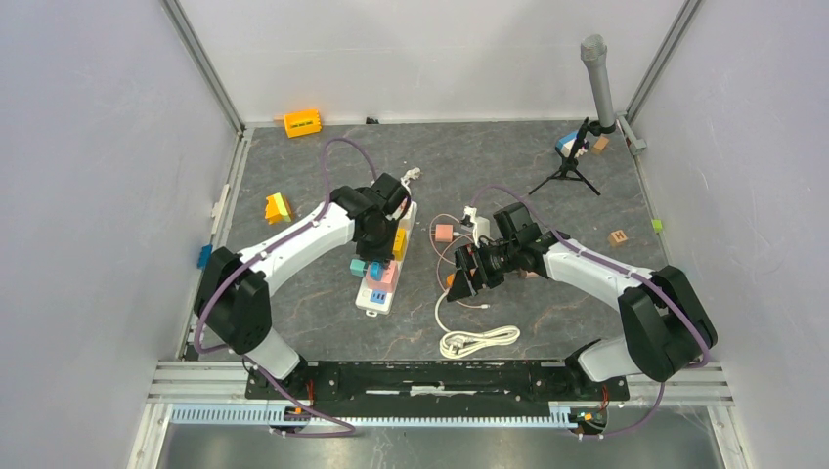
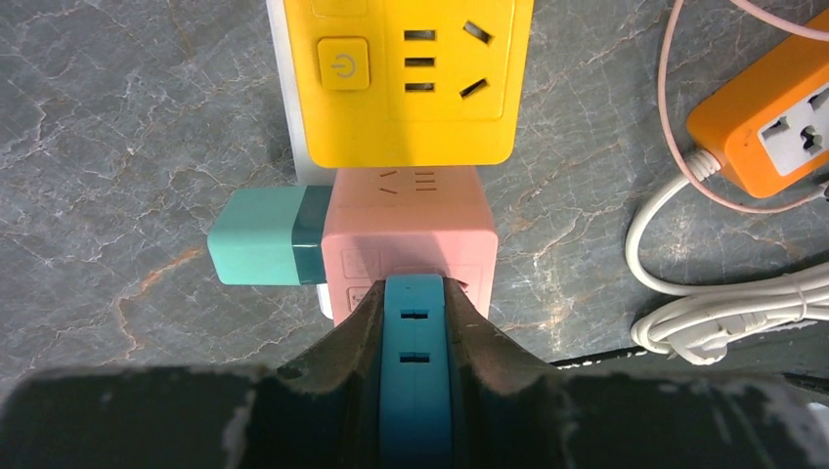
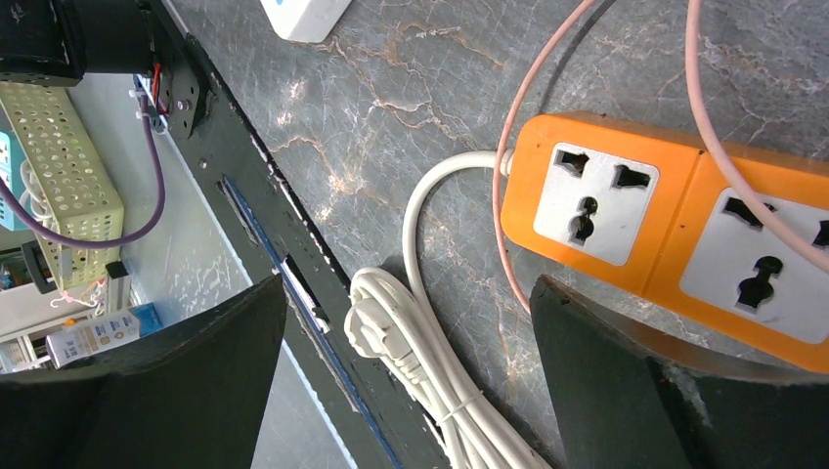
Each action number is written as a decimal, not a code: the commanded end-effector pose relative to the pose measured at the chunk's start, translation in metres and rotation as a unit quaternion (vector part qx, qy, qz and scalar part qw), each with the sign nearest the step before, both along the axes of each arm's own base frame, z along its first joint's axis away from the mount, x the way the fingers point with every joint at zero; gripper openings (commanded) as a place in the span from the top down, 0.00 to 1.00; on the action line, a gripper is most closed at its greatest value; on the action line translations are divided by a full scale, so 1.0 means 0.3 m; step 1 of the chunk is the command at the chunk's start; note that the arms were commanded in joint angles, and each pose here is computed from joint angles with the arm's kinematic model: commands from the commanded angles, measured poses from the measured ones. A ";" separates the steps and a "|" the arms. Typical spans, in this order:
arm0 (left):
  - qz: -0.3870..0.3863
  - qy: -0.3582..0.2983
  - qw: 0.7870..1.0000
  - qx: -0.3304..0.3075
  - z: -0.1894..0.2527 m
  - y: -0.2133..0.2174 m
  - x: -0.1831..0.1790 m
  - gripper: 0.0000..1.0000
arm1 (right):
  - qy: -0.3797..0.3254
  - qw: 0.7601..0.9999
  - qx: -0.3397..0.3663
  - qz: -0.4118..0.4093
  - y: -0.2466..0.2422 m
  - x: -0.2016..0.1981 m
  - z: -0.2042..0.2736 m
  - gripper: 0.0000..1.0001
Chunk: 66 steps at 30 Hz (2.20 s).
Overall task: Insert the plug
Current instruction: Insert the plug into the socket.
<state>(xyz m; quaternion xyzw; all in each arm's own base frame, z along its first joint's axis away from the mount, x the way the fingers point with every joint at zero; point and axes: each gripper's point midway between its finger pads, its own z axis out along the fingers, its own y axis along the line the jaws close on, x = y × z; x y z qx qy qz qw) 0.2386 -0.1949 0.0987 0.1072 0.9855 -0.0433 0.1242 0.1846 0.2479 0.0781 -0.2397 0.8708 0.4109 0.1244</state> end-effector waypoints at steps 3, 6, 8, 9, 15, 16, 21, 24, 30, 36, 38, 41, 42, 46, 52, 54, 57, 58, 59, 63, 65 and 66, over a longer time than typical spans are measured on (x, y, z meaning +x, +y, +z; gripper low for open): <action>0.016 0.084 0.994 0.069 -0.198 0.065 -0.127 0.98 | -0.024 1.000 0.008 0.005 0.020 0.040 0.032 0.02; 0.014 0.085 0.993 0.085 -0.218 0.080 -0.124 0.98 | -0.024 1.000 0.008 0.005 0.018 0.039 0.031 0.02; 0.012 0.088 0.991 0.095 -0.231 0.092 -0.126 0.98 | -0.022 1.000 0.006 0.006 0.016 0.035 0.027 0.02; 0.010 0.090 0.991 0.098 -0.237 0.094 -0.129 0.98 | -0.023 1.000 0.007 0.006 0.016 0.034 0.027 0.02; -0.007 0.117 0.987 0.111 -0.284 0.106 -0.159 0.98 | -0.019 1.000 0.006 0.007 0.017 0.033 0.023 0.02; -0.011 0.123 0.986 0.113 -0.291 0.106 -0.163 0.98 | -0.020 1.000 0.007 0.007 0.018 0.035 0.024 0.02; -0.004 0.135 0.984 0.116 -0.306 0.095 -0.161 0.98 | -0.017 1.000 0.006 0.009 0.019 0.036 0.023 0.02; 0.005 0.144 0.981 0.130 -0.316 0.098 -0.157 0.98 | -0.014 1.000 0.005 0.009 0.019 0.034 0.019 0.02; 0.019 0.152 0.975 0.160 -0.339 0.121 -0.159 0.98 | -0.011 1.000 0.003 0.011 0.015 0.027 0.012 0.02; 0.011 0.148 0.976 0.160 -0.327 0.135 -0.175 0.98 | -0.012 1.000 0.005 0.012 0.017 0.028 0.014 0.02; 0.010 0.135 0.980 0.145 -0.300 0.121 -0.163 0.97 | -0.013 1.000 0.005 0.013 0.018 0.030 0.016 0.02; 0.010 0.105 0.987 0.117 -0.238 0.088 -0.128 0.81 | -0.014 1.000 0.006 0.013 0.019 0.031 0.019 0.02; 0.012 0.096 0.989 0.110 -0.219 0.079 -0.116 0.80 | -0.013 1.000 0.005 0.012 0.018 0.029 0.017 0.02; 0.019 0.064 0.992 0.108 -0.148 0.074 -0.075 0.68 | -0.013 1.000 0.004 0.014 0.016 0.026 0.015 0.02; 0.019 0.044 0.994 0.102 -0.093 0.060 -0.042 0.60 | -0.012 1.000 0.004 0.013 0.015 0.025 0.016 0.02; 0.019 0.041 0.994 0.100 -0.078 0.058 -0.038 0.59 | -0.013 1.000 0.004 0.013 0.016 0.026 0.015 0.02; 0.019 0.030 0.995 0.093 -0.046 0.052 -0.028 0.58 | -0.012 1.000 0.005 0.013 0.016 0.027 0.014 0.02; 0.019 0.027 0.995 0.091 -0.035 0.051 -0.026 0.58 | -0.011 1.000 0.004 0.013 0.016 0.026 0.011 0.02; 0.018 0.025 0.995 0.092 -0.025 0.052 -0.024 0.58 | -0.011 1.000 0.004 0.013 0.016 0.027 0.012 0.02; 0.017 0.017 0.996 0.090 0.007 0.052 -0.017 0.56 | -0.011 1.000 0.005 0.014 0.018 0.027 0.012 0.02; 0.016 0.016 0.996 0.088 0.016 0.052 -0.017 0.56 | -0.010 1.000 0.005 0.014 0.018 0.028 0.011 0.02; 0.016 0.015 0.996 0.087 0.018 0.052 -0.018 0.56 | -0.010 1.000 0.005 0.014 0.019 0.029 0.012 0.02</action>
